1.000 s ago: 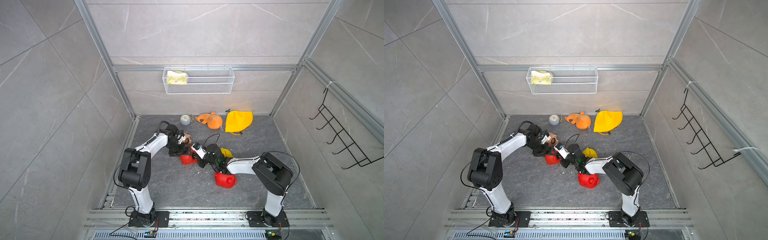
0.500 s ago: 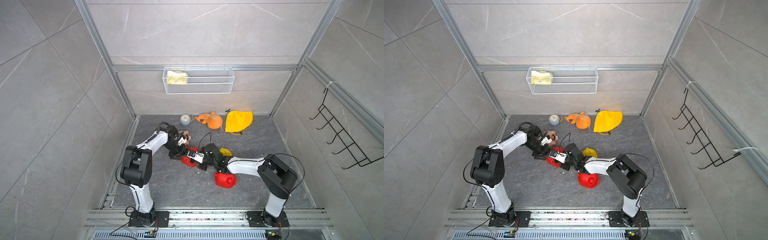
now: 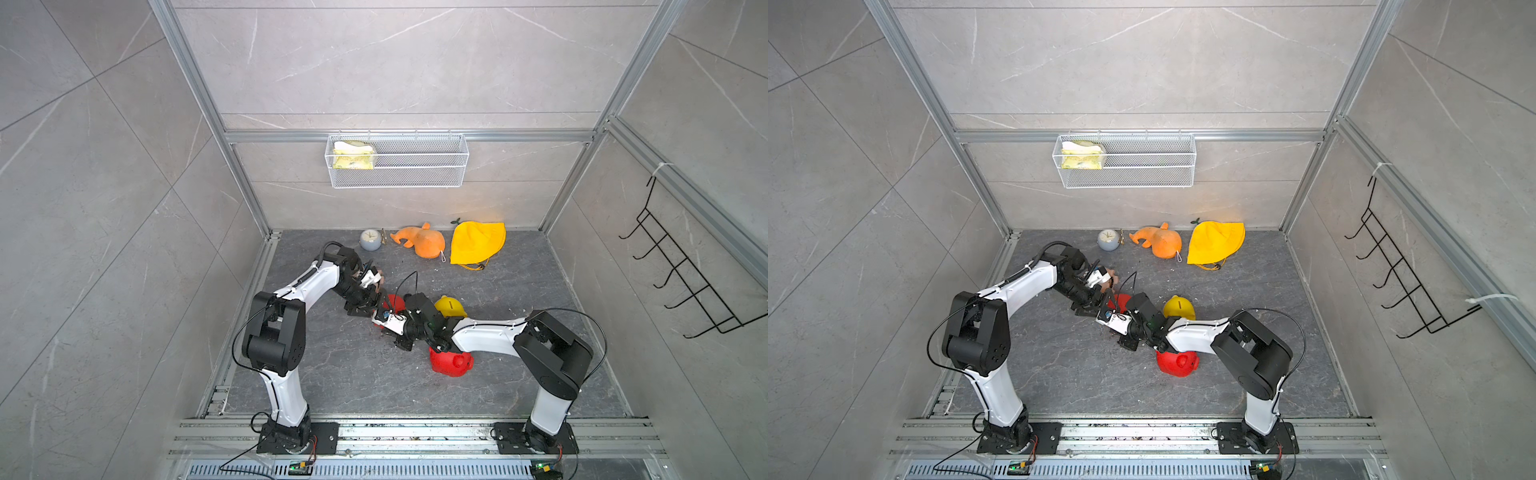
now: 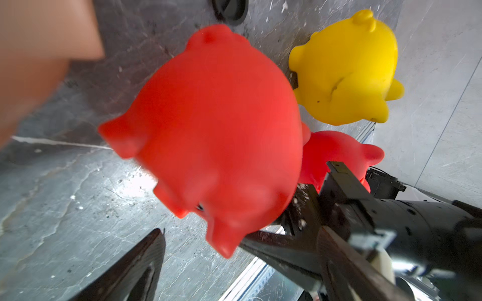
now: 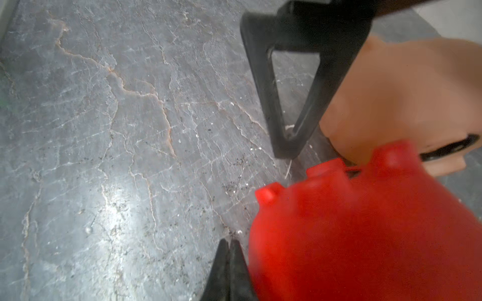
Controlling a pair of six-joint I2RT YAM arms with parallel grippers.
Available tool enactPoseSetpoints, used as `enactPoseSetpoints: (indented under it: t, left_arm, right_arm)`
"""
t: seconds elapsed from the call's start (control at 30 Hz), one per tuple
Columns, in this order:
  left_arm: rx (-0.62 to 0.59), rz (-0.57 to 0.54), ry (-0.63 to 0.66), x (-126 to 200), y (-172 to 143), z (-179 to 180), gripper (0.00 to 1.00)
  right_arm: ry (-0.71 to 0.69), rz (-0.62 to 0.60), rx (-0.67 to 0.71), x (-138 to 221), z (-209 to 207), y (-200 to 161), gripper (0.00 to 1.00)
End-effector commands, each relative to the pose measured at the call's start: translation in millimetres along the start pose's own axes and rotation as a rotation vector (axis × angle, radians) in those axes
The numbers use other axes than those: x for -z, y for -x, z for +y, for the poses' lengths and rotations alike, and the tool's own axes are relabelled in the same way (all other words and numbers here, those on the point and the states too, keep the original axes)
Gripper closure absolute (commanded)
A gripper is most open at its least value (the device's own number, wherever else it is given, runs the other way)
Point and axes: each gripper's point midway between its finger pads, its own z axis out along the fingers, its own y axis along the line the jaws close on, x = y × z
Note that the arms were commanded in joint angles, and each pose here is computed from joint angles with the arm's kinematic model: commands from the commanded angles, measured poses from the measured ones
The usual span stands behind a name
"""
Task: Open piggy banks
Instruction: Open the lid on the piggy bank.
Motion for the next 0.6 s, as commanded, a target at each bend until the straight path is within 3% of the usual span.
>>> enactPoseSetpoints:
  t: [0.0, 0.23, 0.57]
  left_arm:
    - [-0.036, -0.052, -0.008, 18.5, 7.7, -17.0, 0.07]
    - [-0.025, -0.086, 0.059, 24.1, 12.5, -9.5, 0.07]
    - [-0.038, -0.283, 0.181, 54.3, 40.3, -7.3, 0.05]
  right_arm:
    - [-0.046, 0.02, -0.097, 12.0, -11.8, -6.5, 1.0]
    - [-0.084, 0.048, -0.171, 23.9, -21.8, -18.5, 1.0]
    - [-0.228, 0.084, -0.299, 33.0, -59.4, -33.1, 1.0]
